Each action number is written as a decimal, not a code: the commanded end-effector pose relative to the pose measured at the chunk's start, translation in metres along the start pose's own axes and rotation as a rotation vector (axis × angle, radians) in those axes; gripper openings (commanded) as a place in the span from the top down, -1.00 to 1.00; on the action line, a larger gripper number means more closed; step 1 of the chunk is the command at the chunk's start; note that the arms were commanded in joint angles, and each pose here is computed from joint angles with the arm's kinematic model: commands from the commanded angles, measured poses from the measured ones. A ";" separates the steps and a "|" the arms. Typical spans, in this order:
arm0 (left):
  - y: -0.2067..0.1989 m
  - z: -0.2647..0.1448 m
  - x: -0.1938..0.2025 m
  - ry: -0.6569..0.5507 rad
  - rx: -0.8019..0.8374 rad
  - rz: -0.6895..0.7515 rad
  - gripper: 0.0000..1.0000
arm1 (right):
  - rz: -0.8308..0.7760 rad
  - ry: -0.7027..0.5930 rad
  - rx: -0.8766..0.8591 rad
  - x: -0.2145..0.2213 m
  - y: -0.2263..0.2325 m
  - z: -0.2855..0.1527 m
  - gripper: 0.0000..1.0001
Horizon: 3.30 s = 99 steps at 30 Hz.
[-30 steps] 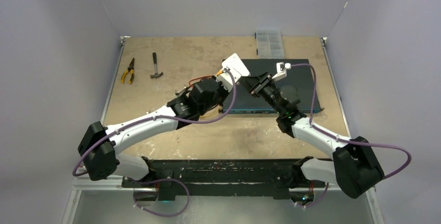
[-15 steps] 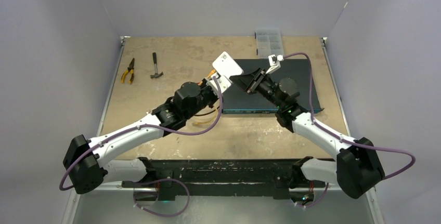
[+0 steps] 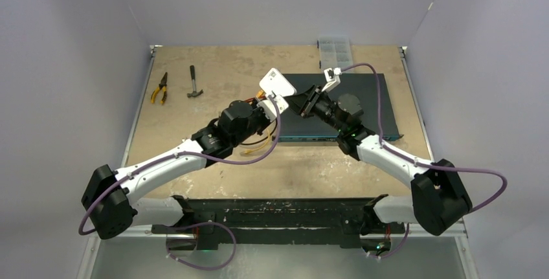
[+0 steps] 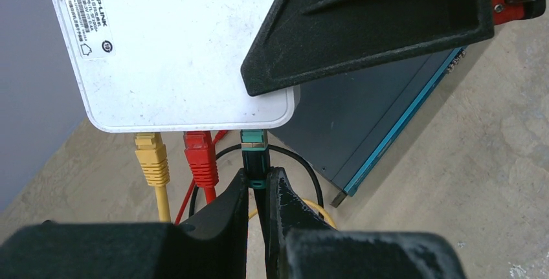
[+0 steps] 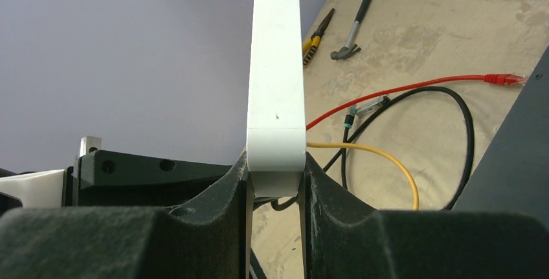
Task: Insert the plug into the switch port
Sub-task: Insert the connector into the switch port, then place the switch port at the center of the board.
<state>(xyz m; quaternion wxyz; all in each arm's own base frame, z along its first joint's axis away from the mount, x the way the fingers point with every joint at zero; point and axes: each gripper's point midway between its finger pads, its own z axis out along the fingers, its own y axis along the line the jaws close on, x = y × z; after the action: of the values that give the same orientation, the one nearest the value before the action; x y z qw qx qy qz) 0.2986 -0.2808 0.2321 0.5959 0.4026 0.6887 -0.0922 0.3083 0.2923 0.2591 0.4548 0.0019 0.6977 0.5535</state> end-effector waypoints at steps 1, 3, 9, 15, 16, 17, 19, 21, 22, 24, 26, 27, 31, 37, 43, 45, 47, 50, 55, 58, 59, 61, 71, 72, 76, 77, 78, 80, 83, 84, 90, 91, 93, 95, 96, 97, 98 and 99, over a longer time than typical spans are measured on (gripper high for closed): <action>0.033 -0.054 -0.194 -0.641 -0.026 -0.063 1.00 | 0.066 0.420 -0.099 0.103 0.022 -0.019 1.00; 0.024 -0.048 -0.199 -0.650 0.018 -0.102 1.00 | 0.063 0.430 -0.105 0.107 0.024 -0.016 1.00; 0.017 -0.043 -0.214 -0.721 0.053 -0.160 1.00 | 0.065 0.468 -0.116 0.122 0.030 -0.009 1.00; 0.043 -0.069 -0.236 -0.801 -0.028 -0.158 1.00 | 0.078 0.496 -0.092 0.135 0.020 -0.014 1.00; 0.049 -0.073 -0.238 -0.813 -0.035 -0.173 1.00 | 0.078 0.500 -0.086 0.136 0.018 -0.014 1.00; 0.053 -0.076 -0.238 -0.824 -0.038 -0.181 1.00 | 0.079 0.505 -0.080 0.138 0.016 -0.015 1.00; 0.058 -0.078 -0.239 -0.835 -0.031 -0.188 1.00 | 0.083 0.513 -0.075 0.141 0.014 -0.015 1.00; 0.053 -0.077 -0.237 -0.830 -0.002 -0.173 1.00 | 0.083 0.516 -0.078 0.141 0.014 -0.016 1.00; 0.047 -0.074 -0.235 -0.819 0.026 -0.163 1.00 | 0.084 0.513 -0.092 0.140 0.018 -0.017 1.00; 0.033 -0.065 -0.223 -0.765 0.083 -0.139 1.00 | 0.098 0.484 -0.118 0.130 0.028 -0.018 1.00; 0.022 -0.058 -0.203 -0.701 0.116 -0.134 1.00 | 0.082 0.413 -0.132 0.109 0.038 -0.014 1.00; 0.018 -0.054 -0.190 -0.663 0.127 -0.137 1.00 | 0.073 0.375 -0.139 0.096 0.044 -0.012 1.00; 0.003 -0.046 -0.141 -0.518 0.147 -0.184 1.00 | 0.046 0.234 -0.142 0.049 0.058 -0.006 1.00; -0.010 -0.045 -0.093 -0.356 0.160 -0.271 0.92 | -0.012 0.120 -0.090 0.011 0.061 -0.001 1.00; -0.014 -0.054 -0.078 -0.299 0.175 -0.286 0.54 | 0.009 0.085 -0.063 0.004 0.053 -0.001 1.00; -0.017 -0.057 -0.075 -0.279 0.189 -0.319 0.43 | 0.021 0.070 -0.052 0.003 0.049 -0.002 1.00; -0.019 -0.060 -0.074 -0.267 0.202 -0.333 0.28 | 0.028 0.058 -0.044 0.001 0.046 -0.002 1.00; -0.021 -0.068 -0.074 -0.253 0.218 -0.360 0.20 | 0.033 0.046 -0.033 -0.001 0.042 -0.002 1.00; -0.005 -0.081 -0.080 -0.220 0.156 -0.398 0.04 | 0.042 0.028 -0.011 -0.004 0.030 -0.003 1.00; 0.013 -0.083 -0.080 -0.173 0.071 -0.408 -0.04 | 0.061 0.025 -0.028 -0.005 0.024 -0.005 1.00; 0.019 -0.083 -0.079 -0.160 0.041 -0.416 -0.08 | 0.066 0.018 -0.031 -0.007 0.022 -0.005 1.00; 0.032 -0.083 -0.076 -0.136 -0.011 -0.428 -0.12 | 0.078 0.012 -0.033 -0.007 0.019 -0.003 1.00; 0.088 -0.104 -0.045 -0.086 -0.315 -0.404 -0.25 | 0.062 -0.054 -0.067 -0.044 0.021 0.043 1.00; 0.094 -0.109 -0.043 -0.094 -0.350 -0.389 -0.27 | 0.061 -0.065 -0.075 -0.051 0.022 0.050 1.00; 0.114 -0.128 -0.029 -0.098 -0.482 -0.326 -0.31 | 0.076 -0.107 -0.087 -0.075 0.015 0.074 1.00; 0.118 -0.132 -0.026 -0.101 -0.509 -0.320 -0.31 | 0.074 -0.123 -0.086 -0.083 0.014 0.080 1.00; 0.119 -0.134 -0.022 -0.104 -0.527 -0.318 -0.33 | 0.070 -0.139 -0.094 -0.093 0.016 0.088 1.00; 0.118 -0.135 -0.015 -0.103 -0.536 -0.315 -0.35 | 0.069 -0.149 -0.101 -0.104 0.013 0.101 1.00; 0.114 -0.130 -0.003 -0.072 -0.528 -0.304 -0.37 | 0.075 -0.151 -0.086 -0.113 0.001 0.124 1.00; 0.112 -0.128 0.001 -0.055 -0.524 -0.299 -0.37 | 0.085 -0.142 -0.072 -0.110 -0.009 0.133 1.00; 0.109 -0.121 0.011 -0.017 -0.518 -0.274 -0.41 | 0.143 -0.103 -0.010 -0.094 -0.056 0.169 1.00; 0.109 -0.121 0.011 -0.021 -0.518 -0.274 -0.42 | 0.152 -0.093 -0.001 -0.089 -0.064 0.173 1.00; 0.109 -0.123 0.010 -0.028 -0.519 -0.275 -0.43 | 0.167 -0.074 0.017 -0.080 -0.078 0.178 1.00; 0.109 -0.123 0.009 -0.035 -0.515 -0.277 -0.43 | 0.169 -0.064 0.039 -0.074 -0.090 0.181 0.87; 0.108 -0.123 0.009 -0.038 -0.509 -0.277 -0.43 | 0.170 -0.058 0.054 -0.071 -0.097 0.182 0.79; 0.107 -0.123 0.008 -0.041 -0.505 -0.277 -0.43 | 0.165 -0.049 0.069 -0.068 -0.104 0.184 0.70; 0.107 -0.123 0.008 -0.043 -0.500 -0.278 -0.43 | 0.163 -0.032 0.090 -0.063 -0.112 0.186 0.61; 0.107 -0.123 0.007 -0.044 -0.500 -0.279 -0.43 | 0.157 -0.017 0.100 -0.058 -0.118 0.188 0.54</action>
<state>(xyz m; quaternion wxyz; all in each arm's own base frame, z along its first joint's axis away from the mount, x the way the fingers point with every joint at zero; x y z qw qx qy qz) 0.2768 -0.1343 0.2852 0.6555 0.1524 0.7397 -0.0030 0.5078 0.3594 0.1765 0.3838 0.1050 0.7377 0.5454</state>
